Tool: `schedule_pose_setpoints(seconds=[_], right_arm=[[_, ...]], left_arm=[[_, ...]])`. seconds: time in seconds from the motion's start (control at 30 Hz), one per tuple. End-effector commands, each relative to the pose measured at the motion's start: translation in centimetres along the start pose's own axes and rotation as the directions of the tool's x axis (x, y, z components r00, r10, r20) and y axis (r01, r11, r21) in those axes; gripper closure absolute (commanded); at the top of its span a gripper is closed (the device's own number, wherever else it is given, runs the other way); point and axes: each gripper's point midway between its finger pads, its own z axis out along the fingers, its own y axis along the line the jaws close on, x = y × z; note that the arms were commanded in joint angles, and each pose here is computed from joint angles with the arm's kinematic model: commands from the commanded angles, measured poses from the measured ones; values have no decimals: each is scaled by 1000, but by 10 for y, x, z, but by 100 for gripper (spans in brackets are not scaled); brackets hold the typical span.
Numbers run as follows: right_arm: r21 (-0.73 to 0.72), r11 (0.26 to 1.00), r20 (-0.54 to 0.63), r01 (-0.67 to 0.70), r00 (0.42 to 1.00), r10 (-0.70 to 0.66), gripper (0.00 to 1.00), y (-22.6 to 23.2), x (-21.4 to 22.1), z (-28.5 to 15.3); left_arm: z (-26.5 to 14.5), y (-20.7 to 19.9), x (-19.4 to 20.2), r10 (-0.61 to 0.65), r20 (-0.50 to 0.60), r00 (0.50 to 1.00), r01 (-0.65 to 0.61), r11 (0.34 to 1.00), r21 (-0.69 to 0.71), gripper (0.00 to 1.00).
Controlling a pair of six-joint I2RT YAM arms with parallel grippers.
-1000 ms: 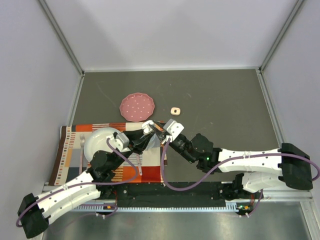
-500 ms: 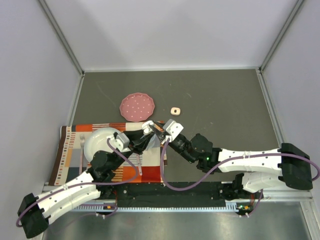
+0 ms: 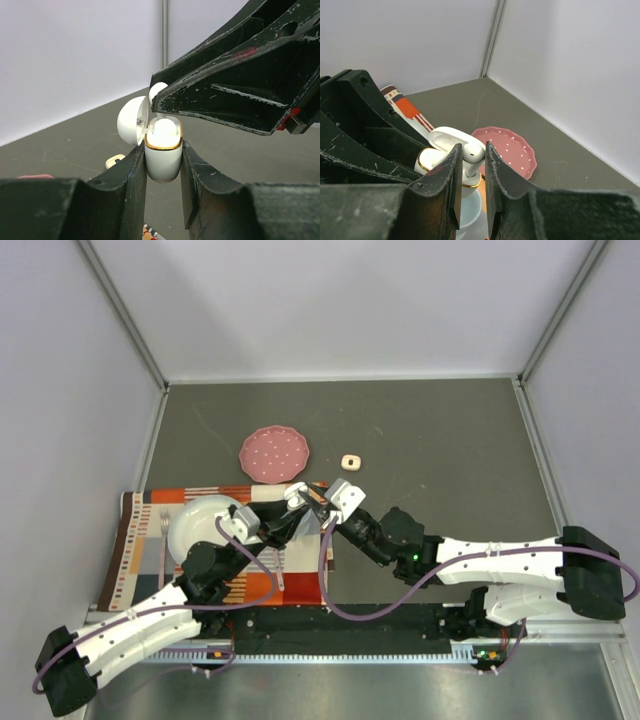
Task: Insert the wireless bluetooth earbuds into the charging case
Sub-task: Insert the right earbud into the right side groove of the charging case.
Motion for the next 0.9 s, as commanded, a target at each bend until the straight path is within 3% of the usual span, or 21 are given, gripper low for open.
schedule_pose_setpoints(seconds=[0.0,0.87], right_arm=[[-63,998,-62,-10,998,6,100,19,17,-4],[-59,998,-76,-31,997,26,100,19,16,-4]], left_arm=[[5,5,-41,-2,142,990,6,1000,-28,100],[3,2,-49,-2,158,987,4,1000,-12,100]])
